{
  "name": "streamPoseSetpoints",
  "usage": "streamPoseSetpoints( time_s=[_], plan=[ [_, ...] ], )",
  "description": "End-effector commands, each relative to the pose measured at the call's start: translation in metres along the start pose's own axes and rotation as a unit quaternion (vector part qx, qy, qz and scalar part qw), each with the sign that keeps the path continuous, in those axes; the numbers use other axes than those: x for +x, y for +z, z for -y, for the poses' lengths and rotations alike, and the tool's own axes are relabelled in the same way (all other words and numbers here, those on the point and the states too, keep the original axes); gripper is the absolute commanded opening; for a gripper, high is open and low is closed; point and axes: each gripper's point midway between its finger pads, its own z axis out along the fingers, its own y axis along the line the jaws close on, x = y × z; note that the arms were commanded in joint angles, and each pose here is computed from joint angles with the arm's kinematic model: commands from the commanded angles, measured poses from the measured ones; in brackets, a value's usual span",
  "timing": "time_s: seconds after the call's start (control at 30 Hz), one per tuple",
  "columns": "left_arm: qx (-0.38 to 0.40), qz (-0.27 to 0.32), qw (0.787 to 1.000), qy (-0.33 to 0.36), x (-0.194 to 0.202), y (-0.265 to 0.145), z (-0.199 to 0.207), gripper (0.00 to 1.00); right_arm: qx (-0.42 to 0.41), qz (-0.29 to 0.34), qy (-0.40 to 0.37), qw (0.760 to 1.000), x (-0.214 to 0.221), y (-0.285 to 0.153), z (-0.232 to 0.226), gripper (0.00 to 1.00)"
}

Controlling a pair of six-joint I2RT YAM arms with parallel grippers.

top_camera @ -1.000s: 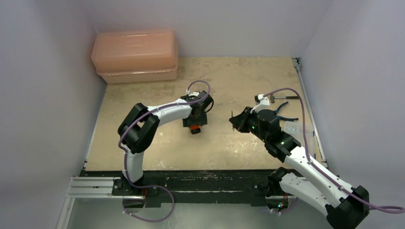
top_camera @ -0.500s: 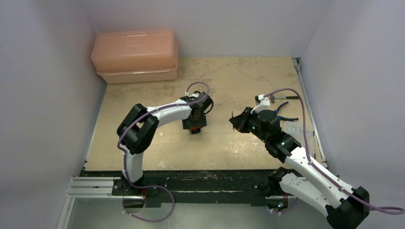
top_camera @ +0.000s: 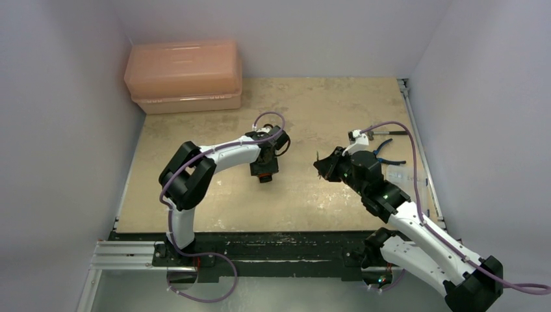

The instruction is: Unlock with the key

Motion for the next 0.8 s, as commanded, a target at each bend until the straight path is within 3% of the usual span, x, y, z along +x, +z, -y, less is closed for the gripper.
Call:
streamPoseSetpoints(
  time_s=[0.0,0.07,0.1,0.4,0.77],
  plan=[
    [0.033,-0.005,0.999,-0.003,0.004,0.006,0.014,0.21,0.001,0.020,-0.004,1.000,-0.009,-0.003,0.001,0.00],
    [0.048,0.006,0.999,-0.012,0.000,0.000,0.017,0.03,0.001,0.019,-0.004,1.000,-0.009,-0.003,0.000,0.00],
    [0.058,0.012,0.998,-0.021,-0.003,-0.004,0.018,0.00,0.001,0.019,-0.003,1.000,-0.010,-0.003,0.000,0.00],
    [0.213,0.076,0.970,-0.094,-0.047,-0.055,0.040,0.00,0.003,0.021,-0.002,1.000,-0.015,-0.004,-0.003,0.00],
    [0.259,0.115,0.951,-0.122,-0.079,-0.086,0.037,0.00,0.003,0.013,0.000,1.000,-0.017,0.000,-0.008,0.00]
  ],
)
